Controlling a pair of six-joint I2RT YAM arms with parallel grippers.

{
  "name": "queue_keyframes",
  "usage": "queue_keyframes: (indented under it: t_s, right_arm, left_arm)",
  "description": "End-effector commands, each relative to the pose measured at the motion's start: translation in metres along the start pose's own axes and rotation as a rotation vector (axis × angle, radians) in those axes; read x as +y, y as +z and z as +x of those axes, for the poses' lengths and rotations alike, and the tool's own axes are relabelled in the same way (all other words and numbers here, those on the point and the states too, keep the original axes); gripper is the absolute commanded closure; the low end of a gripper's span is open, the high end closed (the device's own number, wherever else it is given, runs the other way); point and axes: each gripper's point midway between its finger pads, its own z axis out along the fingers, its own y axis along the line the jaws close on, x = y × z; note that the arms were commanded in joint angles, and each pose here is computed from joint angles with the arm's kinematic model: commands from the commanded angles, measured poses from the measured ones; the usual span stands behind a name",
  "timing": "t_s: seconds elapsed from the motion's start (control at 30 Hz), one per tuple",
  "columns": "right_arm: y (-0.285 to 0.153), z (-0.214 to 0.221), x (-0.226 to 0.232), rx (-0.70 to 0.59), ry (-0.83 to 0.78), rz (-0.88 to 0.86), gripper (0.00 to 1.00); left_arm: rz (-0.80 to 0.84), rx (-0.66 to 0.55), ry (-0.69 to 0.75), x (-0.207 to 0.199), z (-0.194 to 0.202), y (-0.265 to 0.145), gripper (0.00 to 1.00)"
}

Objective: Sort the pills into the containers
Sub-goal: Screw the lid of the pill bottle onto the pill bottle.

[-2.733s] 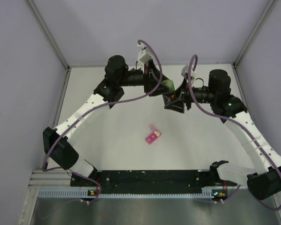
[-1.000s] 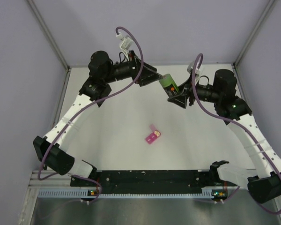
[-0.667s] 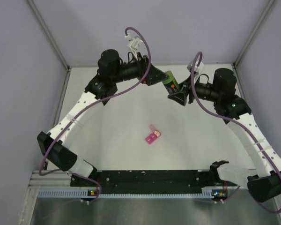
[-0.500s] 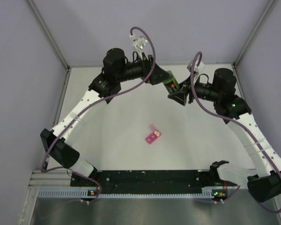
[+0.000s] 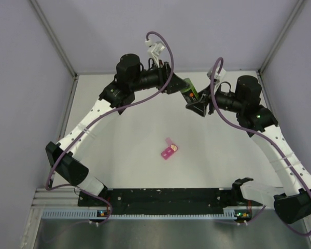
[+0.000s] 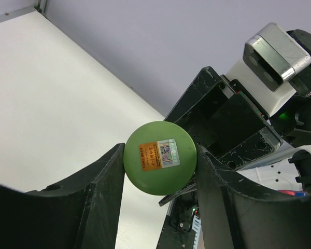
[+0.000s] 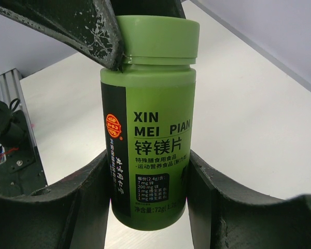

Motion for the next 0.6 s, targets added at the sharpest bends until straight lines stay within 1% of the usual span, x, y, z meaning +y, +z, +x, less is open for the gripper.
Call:
queue_keyframes:
  t_s: [0.0,0.07,0.27,0.3,0.33,0.57]
  right_arm:
    - [-0.002,-0.022,0.008,-0.06,-0.063,-0.022,1.0]
    - [-0.003,-0.023,0.013,-0.064,-0.066,-0.045,1.0]
    - [-0.007,-0.023,0.033,-0.071,-0.065,-0.169,1.0]
    - [-0.007,-0.023,0.038,-0.072,-0.061,-0.205,1.0]
    - [-0.008,-0.024,0.043,-0.076,-0.06,-0.235,1.0]
    - [-0.02,-0.027,0.079,-0.086,-0.052,-0.477,1.0]
  left_arm:
    - [0.076,-0.024,0.07,-0.016,-0.008,-0.002,0.93]
    - [0.123,-0.011,0.1,-0.022,-0.002,-0.004,1.0]
    - [0.266,0.074,0.234,-0.033,0.029,-0.017,1.0]
    - [0.304,0.098,0.249,-0.038,0.036,-0.02,1.0]
    - [0.353,0.097,0.283,-0.044,0.036,-0.023,1.0]
    - [0.612,0.163,0.397,-0.074,0.06,-0.049,1.0]
